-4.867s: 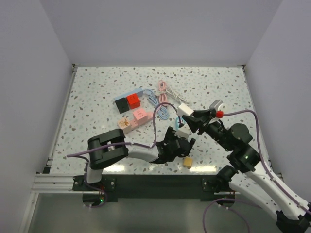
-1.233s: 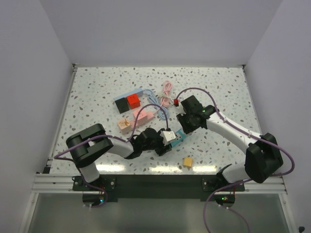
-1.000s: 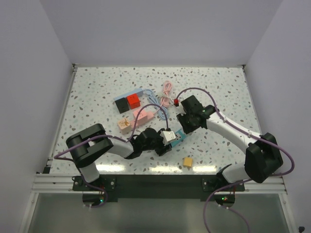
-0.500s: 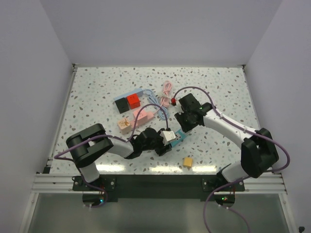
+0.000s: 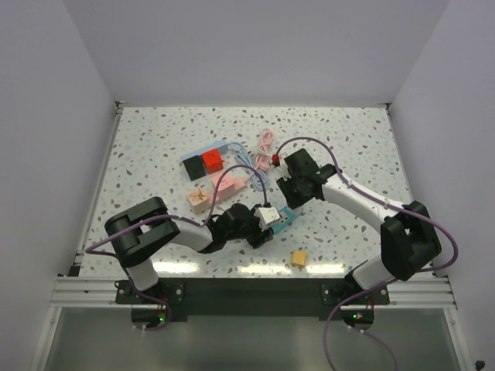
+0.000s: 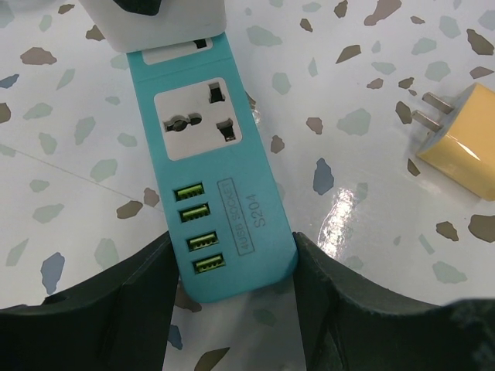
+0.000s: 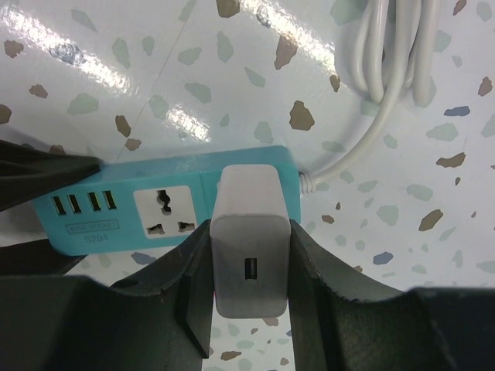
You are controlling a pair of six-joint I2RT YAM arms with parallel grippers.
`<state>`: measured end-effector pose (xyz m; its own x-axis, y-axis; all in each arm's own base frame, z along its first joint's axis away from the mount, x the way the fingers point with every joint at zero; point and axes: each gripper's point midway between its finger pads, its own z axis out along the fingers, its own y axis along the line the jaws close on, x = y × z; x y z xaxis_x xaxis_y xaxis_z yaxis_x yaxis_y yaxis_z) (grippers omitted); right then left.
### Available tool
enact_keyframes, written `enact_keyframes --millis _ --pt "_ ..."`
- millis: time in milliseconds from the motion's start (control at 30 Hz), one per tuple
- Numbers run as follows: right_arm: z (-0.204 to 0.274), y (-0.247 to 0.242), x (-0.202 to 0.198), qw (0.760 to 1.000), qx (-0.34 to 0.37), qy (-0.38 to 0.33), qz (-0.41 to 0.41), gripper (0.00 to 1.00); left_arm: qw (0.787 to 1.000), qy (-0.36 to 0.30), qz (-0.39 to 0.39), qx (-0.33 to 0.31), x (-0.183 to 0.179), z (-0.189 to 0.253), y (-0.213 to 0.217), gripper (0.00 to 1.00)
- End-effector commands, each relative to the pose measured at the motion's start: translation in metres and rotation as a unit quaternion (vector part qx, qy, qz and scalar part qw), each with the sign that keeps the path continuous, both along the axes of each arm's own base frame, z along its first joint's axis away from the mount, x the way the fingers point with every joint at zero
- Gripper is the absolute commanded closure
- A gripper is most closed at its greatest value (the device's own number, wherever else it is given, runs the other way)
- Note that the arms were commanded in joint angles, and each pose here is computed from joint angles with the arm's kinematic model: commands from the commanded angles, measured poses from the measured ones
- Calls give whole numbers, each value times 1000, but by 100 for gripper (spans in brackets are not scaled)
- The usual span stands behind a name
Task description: Insert the plug
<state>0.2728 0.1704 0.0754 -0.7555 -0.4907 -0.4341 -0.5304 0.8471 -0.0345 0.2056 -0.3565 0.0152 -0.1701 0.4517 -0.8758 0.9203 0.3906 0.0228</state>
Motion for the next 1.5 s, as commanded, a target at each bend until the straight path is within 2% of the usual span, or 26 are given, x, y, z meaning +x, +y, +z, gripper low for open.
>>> enact_keyframes --millis 0,100,133,400,733,1067,1167,1200,1267,1300,1467 --pt "-32 11 -31 996 35 77 -15 100 996 26 59 65 7 -28 36 100" --pt "-34 17 -35 996 46 75 -22 100 994 19 97 54 20 -19 48 100" --pt "-32 23 -36 996 55 69 -24 100 989 24 139 45 30 -15 57 100" --pt "-43 31 -44 996 53 64 -36 100 980 28 191 42 43 -12 76 100" --pt "-59 36 -46 995 56 61 -52 100 981 31 187 32 42 -10 76 100" --pt "-25 41 -3 996 55 -6 -68 100 983 36 179 15 48 -5 61 100" --pt "-7 44 8 996 59 -27 -67 79 982 39 184 21 50 -7 61 100" --pt "1 45 12 995 63 -39 -66 64 981 40 187 25 51 -9 61 100" --pt "18 49 20 994 74 -56 -65 47 981 41 190 30 52 -11 61 100" --pt "33 52 26 991 85 -75 -65 32 980 42 190 30 53 -12 60 100" --pt "75 58 39 984 115 -123 -63 14 979 43 196 33 57 -12 59 100"
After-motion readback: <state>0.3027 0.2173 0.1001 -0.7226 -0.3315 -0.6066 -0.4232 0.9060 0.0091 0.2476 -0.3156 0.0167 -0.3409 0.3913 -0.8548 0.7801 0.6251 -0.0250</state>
